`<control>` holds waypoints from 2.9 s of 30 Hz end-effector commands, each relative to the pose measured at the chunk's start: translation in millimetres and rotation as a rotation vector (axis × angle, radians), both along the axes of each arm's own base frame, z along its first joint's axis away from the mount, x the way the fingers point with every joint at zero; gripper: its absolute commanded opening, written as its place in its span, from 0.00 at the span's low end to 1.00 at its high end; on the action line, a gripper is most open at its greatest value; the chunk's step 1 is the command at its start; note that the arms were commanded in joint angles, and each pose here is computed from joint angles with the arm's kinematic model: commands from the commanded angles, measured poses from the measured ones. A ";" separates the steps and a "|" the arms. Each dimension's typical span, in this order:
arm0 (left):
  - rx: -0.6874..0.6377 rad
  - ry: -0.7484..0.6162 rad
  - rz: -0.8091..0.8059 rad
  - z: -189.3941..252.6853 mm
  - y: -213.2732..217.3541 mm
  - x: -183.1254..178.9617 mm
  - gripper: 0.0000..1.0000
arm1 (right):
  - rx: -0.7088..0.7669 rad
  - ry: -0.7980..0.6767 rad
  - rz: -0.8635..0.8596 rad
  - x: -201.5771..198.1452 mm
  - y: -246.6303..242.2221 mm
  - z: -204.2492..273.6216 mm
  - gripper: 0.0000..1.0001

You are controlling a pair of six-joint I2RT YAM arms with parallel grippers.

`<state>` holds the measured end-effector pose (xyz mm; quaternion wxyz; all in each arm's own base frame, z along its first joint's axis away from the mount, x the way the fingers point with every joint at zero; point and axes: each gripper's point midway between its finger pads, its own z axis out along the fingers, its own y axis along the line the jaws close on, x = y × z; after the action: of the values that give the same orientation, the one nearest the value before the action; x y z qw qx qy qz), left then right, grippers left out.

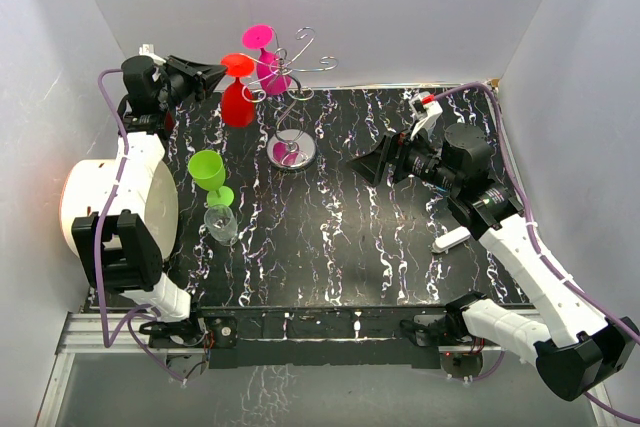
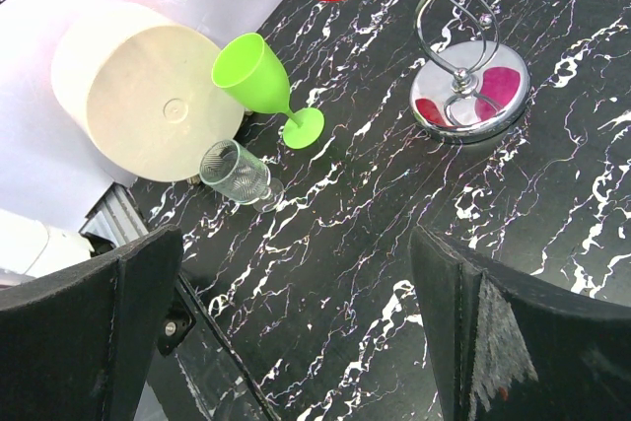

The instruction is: Take the wine glass off the wine glass rack

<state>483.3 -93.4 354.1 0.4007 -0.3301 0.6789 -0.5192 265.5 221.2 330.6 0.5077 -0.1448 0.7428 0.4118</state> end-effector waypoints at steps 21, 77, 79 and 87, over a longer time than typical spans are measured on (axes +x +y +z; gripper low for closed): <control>-0.022 -0.103 0.053 49.4 21.4 1.8 0.00 | 0.031 -0.095 -0.001 -0.1 -0.1 24.8 0.98; 0.015 -0.688 -0.190 208.7 4.8 -183.8 0.00 | 0.157 0.002 0.110 -17.3 18.1 36.1 0.98; -0.018 -0.814 -0.258 229.1 -5.5 -208.2 0.00 | 0.186 -0.001 0.125 -18.4 20.8 45.5 0.98; -0.138 -0.976 -0.510 242.4 -52.0 -273.2 0.00 | 0.418 -0.047 0.259 -35.7 33.8 108.8 0.98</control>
<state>273.7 -117.7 581.1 0.5308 -0.0114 0.4868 -0.6937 249.9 247.5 359.6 0.4525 -0.1157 0.7074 0.5305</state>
